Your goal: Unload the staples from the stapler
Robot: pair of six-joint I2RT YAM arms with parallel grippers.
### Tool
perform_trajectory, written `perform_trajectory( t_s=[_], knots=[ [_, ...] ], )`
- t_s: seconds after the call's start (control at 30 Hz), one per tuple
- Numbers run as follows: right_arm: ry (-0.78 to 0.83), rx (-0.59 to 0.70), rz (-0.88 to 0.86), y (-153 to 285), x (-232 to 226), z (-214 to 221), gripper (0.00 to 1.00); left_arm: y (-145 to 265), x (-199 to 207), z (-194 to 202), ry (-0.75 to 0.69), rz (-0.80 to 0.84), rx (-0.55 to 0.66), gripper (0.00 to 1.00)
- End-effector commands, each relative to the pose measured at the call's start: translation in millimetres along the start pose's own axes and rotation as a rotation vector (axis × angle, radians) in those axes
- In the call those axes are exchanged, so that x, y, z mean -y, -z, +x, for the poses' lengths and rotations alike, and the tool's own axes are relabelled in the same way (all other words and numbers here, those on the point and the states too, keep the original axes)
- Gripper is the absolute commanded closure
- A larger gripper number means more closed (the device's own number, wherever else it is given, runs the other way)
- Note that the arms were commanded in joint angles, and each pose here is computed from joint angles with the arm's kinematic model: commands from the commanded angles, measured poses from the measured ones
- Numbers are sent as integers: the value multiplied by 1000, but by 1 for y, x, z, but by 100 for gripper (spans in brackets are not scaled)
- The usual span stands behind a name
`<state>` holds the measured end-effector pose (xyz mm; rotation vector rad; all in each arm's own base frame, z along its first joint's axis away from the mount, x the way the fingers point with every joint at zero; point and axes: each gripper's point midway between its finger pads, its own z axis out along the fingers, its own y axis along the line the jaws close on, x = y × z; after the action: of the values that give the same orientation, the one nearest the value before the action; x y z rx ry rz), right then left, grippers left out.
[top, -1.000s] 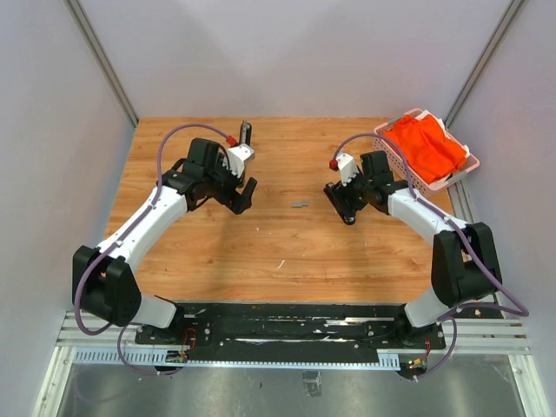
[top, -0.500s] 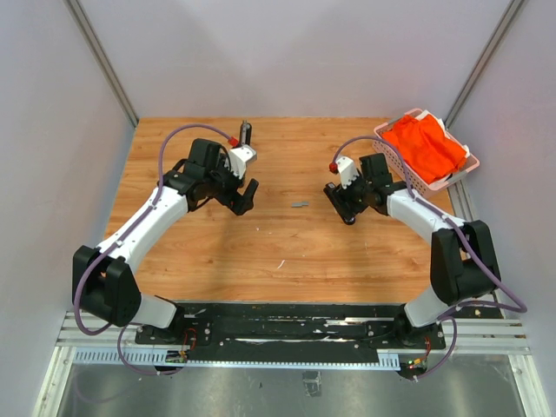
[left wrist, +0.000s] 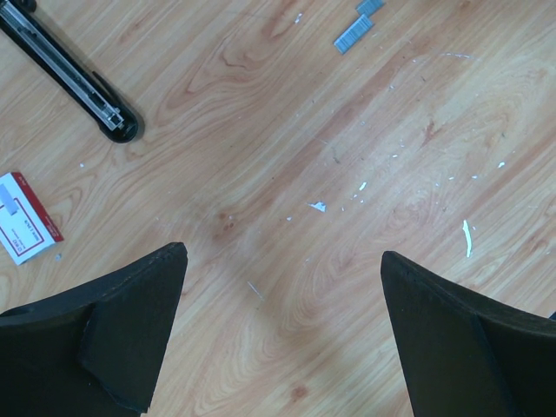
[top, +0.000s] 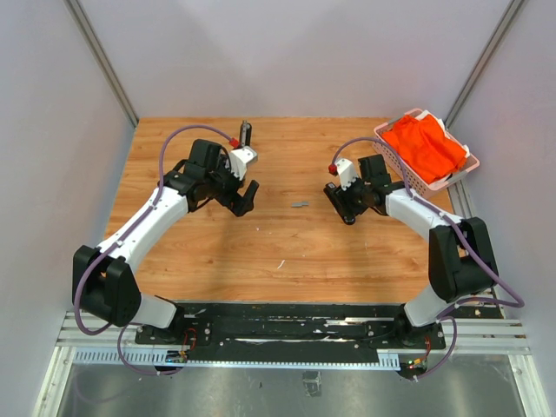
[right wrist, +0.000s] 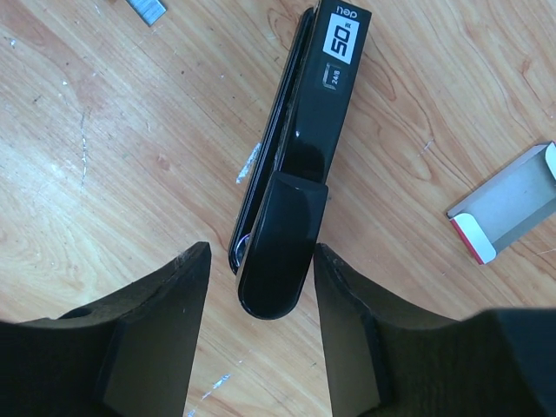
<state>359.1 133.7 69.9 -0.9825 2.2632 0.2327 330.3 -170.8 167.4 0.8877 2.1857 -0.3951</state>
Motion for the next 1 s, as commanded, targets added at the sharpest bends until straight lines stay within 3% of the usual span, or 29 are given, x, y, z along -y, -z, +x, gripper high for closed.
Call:
perform_trajectory(
  t_s=[0.0,0.17,0.6,0.97],
  knots=[
    [10,-29,-6,-3,-3,4,49,1,8,-1,-26,43,13,2],
    [17,-38,11,-3,0,5,53,2,11,0,-32,62,9,2],
    [87,-92,89,-15,5,5,51,2,13,1,-39,74,5,2],
    [111,-41,125,-12,9,-12,70,0,15,2,-36,82,4,2]
  ],
)
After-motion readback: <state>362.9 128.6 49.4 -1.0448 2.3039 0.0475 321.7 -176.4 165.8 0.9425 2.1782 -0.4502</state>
